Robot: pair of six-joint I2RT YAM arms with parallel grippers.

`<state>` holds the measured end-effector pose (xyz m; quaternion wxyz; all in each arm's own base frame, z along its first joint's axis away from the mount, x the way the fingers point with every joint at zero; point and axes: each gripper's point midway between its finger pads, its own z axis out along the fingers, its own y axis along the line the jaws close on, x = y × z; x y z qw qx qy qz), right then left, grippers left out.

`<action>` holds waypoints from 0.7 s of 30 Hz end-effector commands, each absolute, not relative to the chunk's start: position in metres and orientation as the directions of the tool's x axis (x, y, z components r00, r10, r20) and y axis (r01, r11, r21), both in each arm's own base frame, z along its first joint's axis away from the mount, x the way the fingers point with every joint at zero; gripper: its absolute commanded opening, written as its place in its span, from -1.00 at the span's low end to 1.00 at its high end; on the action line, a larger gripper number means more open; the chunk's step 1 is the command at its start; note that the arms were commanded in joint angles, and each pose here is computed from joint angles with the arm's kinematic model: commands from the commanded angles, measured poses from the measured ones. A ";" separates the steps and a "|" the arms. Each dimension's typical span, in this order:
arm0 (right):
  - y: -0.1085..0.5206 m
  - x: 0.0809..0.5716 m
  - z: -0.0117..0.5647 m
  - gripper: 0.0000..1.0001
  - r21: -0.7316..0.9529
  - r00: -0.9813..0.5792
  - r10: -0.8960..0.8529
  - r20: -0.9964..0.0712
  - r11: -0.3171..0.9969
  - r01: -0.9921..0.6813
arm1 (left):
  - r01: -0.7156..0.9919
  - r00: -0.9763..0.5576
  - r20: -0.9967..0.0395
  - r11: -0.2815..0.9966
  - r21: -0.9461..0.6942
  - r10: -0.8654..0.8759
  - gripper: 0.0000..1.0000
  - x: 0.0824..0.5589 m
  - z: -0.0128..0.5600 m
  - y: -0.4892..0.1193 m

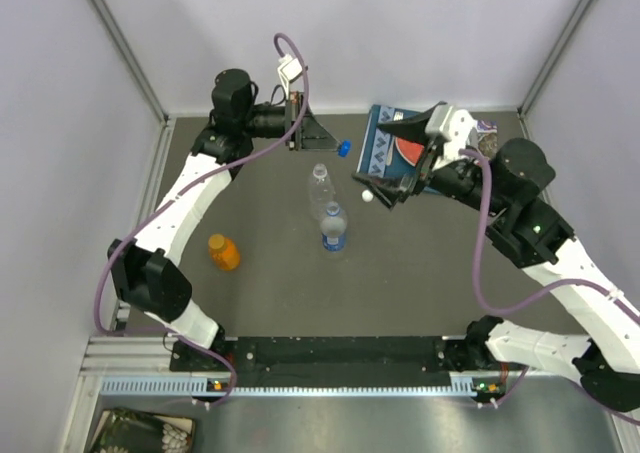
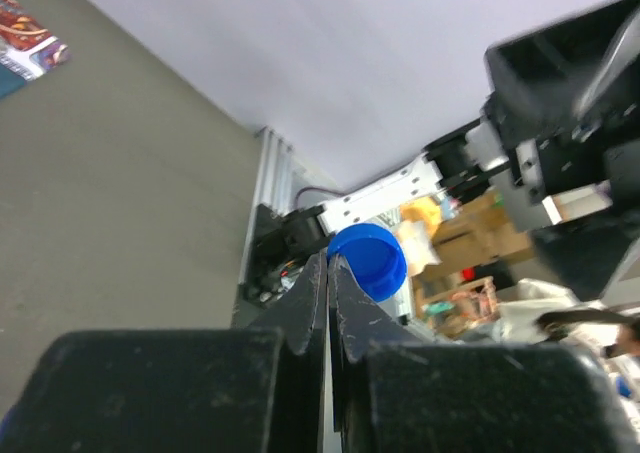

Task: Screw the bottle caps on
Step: Pick up the bottle cap from the center of the board.

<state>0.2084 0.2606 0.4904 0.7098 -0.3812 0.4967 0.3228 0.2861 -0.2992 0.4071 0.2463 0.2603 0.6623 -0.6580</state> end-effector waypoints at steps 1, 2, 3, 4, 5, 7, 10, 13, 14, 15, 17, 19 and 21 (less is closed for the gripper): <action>0.277 0.174 0.498 0.92 -0.400 0.446 0.117 -0.887 0.286 -0.871 | 0.727 -0.680 -0.733 -0.153 -0.670 -0.019 -1.00 0.258 0.463 -0.280; 0.279 0.176 0.493 0.91 -0.412 0.452 0.108 -0.886 0.264 -0.872 | 0.690 -0.716 -0.698 -0.160 -0.706 -0.011 -1.00 0.257 0.464 -0.277; 0.280 0.178 0.489 0.88 -0.415 0.451 0.105 -0.886 0.251 -0.874 | 0.684 -0.721 -0.693 -0.166 -0.710 -0.010 -1.00 0.256 0.466 -0.276; 0.281 0.181 0.490 0.86 -0.420 0.456 0.112 -0.883 0.245 -0.873 | 0.677 -0.728 -0.686 -0.171 -0.716 -0.009 -1.00 0.256 0.467 -0.275; 0.282 0.180 0.486 0.84 -0.405 0.438 0.122 -0.891 0.222 -0.887 | 0.672 -0.731 -0.682 -0.188 -0.716 -0.015 -1.00 0.252 0.472 -0.273; 0.282 0.184 0.491 0.80 -0.421 0.461 0.163 -0.872 0.229 -0.878 | 0.663 -0.740 -0.673 -0.197 -0.723 -0.020 -1.00 0.250 0.474 -0.272; 0.287 0.194 0.484 0.73 -0.401 0.446 0.171 -0.879 0.242 -0.884 | 0.641 -0.760 -0.650 -0.197 -0.742 -0.024 -1.00 0.249 0.477 -0.272; 0.292 0.203 0.488 0.61 -0.400 0.456 0.200 -0.867 0.264 -0.878 | 0.632 -0.769 -0.639 -0.199 -0.749 -0.038 -1.00 0.247 0.485 -0.271; 0.293 0.207 0.495 0.57 -0.405 0.471 0.217 -0.855 0.289 -0.868 | 0.630 -0.771 -0.635 -0.199 -0.751 -0.042 -1.00 0.246 0.487 -0.271; 0.294 0.212 0.494 0.52 -0.402 0.472 0.218 -0.854 0.299 -0.865 | 0.626 -0.774 -0.632 -0.201 -0.754 -0.041 -1.00 0.245 0.488 -0.272; 0.294 0.220 0.498 0.51 -0.401 0.488 0.226 -0.843 0.339 -0.851 | 0.619 -0.780 -0.624 -0.203 -0.759 -0.044 -1.00 0.245 0.488 -0.273; 0.295 0.227 0.502 0.50 -0.404 0.503 0.238 -0.831 0.364 -0.839 | 0.614 -0.783 -0.621 -0.208 -0.762 -0.039 -1.00 0.244 0.487 -0.274; 0.297 0.230 0.505 0.47 -0.403 0.508 0.249 -0.824 0.372 -0.836 | 0.605 -0.790 -0.612 -0.211 -0.768 -0.034 -1.00 0.245 0.486 -0.276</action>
